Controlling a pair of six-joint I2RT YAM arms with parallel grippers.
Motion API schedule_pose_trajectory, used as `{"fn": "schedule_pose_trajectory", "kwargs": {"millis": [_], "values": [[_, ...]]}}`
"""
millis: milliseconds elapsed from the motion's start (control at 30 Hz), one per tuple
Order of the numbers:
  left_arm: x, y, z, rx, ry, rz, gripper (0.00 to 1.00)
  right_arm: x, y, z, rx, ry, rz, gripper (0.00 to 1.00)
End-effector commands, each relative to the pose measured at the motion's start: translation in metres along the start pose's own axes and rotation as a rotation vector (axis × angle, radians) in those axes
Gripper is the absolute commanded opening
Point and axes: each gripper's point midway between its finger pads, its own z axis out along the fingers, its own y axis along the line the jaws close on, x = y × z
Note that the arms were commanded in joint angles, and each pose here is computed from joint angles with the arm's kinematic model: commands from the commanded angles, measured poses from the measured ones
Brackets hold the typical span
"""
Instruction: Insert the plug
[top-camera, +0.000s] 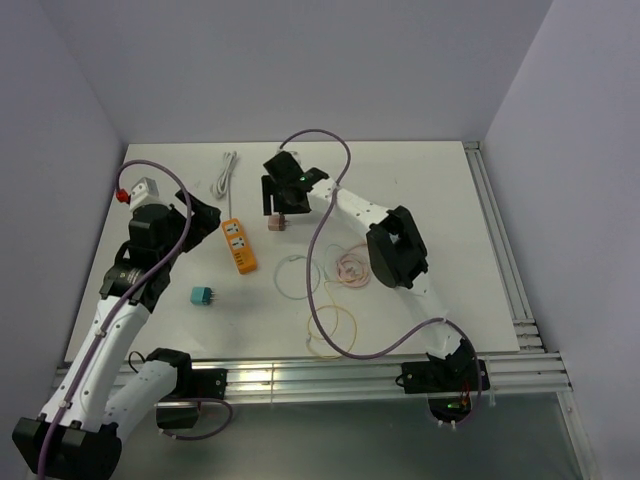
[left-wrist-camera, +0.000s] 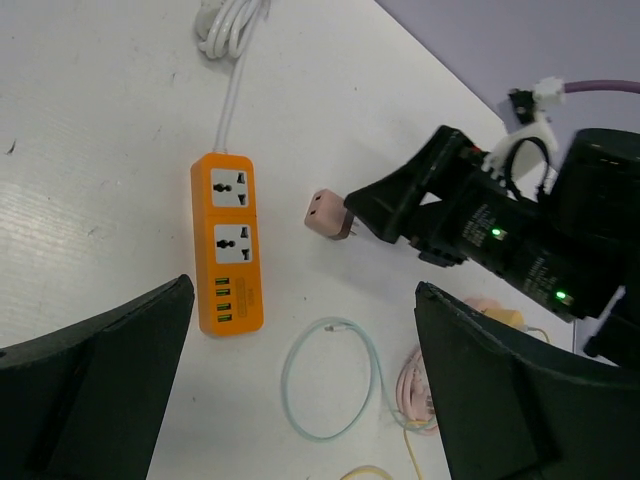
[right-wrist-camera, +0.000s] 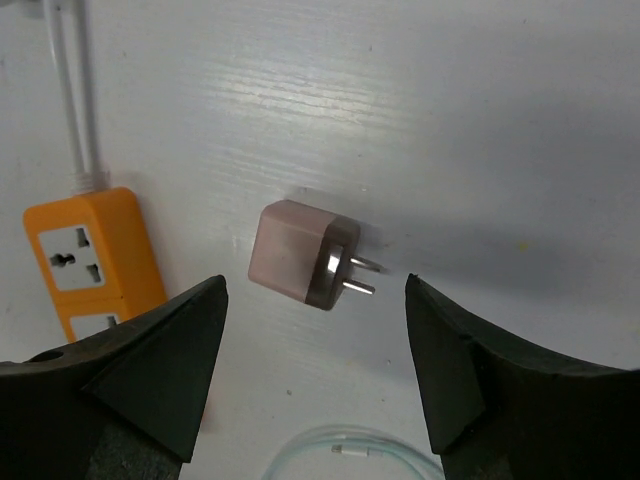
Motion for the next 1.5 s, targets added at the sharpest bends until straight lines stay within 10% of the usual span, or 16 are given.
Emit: {"fn": "schedule_pose_trajectory", "kwargs": {"millis": [0, 467, 900, 1467], "values": [[-0.009, -0.007, -0.009, 0.037, -0.022, 0.032, 0.97, 0.000, 0.014, 0.004, 0.043, -0.024, -0.031, 0.78], [-0.006, -0.017, -0.012, 0.087, -0.004, 0.025, 0.96, 0.035, -0.008, 0.040, 0.174, 0.055, -0.014, 0.67], [0.000, -0.018, -0.013, 0.108, 0.012, 0.018, 0.95, 0.029, -0.031, 0.031, 0.195, 0.005, -0.049, 0.01], [0.062, -0.053, 0.018, 0.306, 0.380, 0.114, 0.88, 0.054, 0.012, -0.113, -0.347, -0.206, -0.316, 0.00]]}}
